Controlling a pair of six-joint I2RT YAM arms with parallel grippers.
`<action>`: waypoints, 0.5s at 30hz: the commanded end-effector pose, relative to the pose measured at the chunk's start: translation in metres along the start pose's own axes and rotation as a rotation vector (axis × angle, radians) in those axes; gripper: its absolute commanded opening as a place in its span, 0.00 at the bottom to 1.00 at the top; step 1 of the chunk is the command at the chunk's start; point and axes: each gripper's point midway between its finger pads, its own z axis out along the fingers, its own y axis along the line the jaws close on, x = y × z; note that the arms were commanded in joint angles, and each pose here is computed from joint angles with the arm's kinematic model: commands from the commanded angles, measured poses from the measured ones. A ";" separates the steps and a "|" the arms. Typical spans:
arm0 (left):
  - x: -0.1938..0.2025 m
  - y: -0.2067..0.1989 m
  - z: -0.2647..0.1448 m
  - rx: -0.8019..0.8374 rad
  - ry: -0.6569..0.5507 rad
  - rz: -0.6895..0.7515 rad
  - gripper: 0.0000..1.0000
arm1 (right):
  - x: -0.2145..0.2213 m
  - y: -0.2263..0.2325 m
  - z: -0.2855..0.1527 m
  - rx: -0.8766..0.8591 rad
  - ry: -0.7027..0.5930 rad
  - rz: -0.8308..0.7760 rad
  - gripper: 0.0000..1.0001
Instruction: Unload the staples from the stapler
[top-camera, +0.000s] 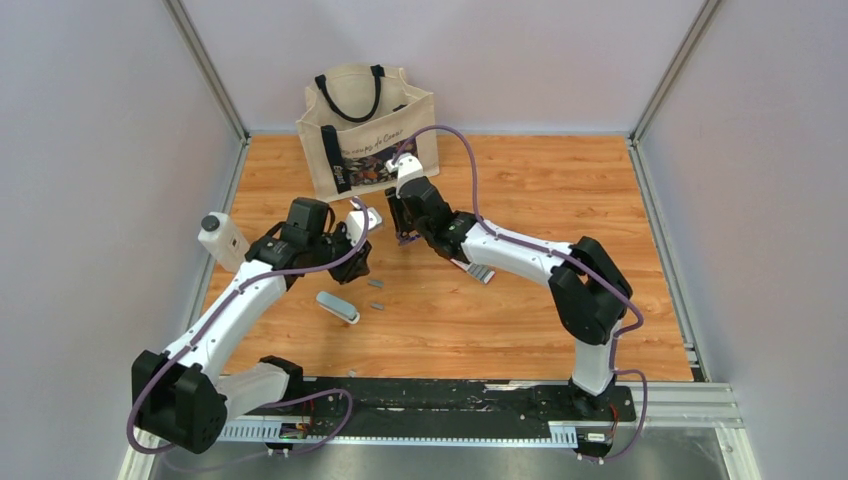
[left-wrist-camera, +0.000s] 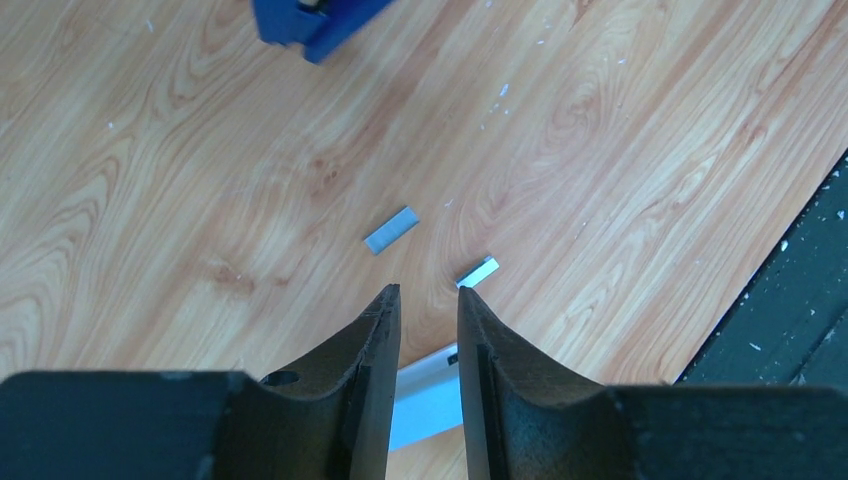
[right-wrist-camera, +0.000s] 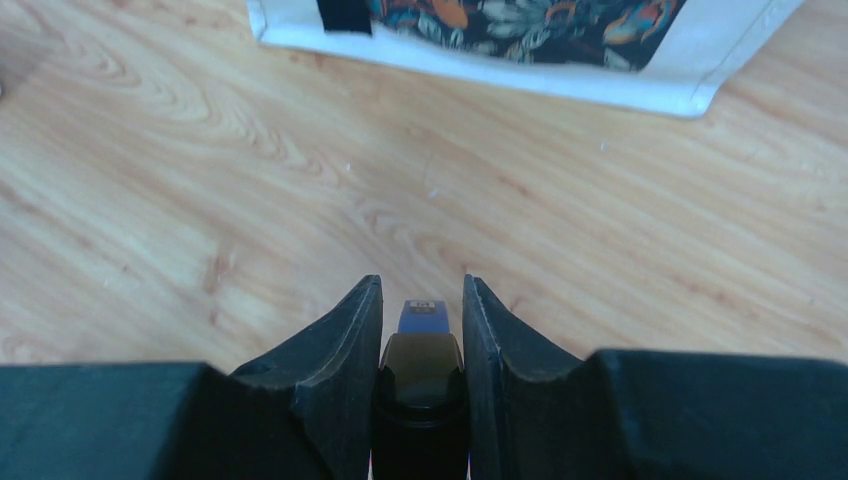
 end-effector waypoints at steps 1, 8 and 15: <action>-0.002 -0.003 -0.012 0.026 -0.049 -0.039 0.35 | -0.072 0.001 0.012 0.036 -0.283 0.006 0.00; 0.002 -0.006 -0.025 0.030 -0.037 -0.063 0.35 | -0.060 -0.007 0.041 0.103 -0.382 0.075 0.00; 0.009 -0.001 -0.029 0.013 -0.042 -0.079 0.35 | 0.000 0.003 0.040 0.117 -0.283 0.076 0.01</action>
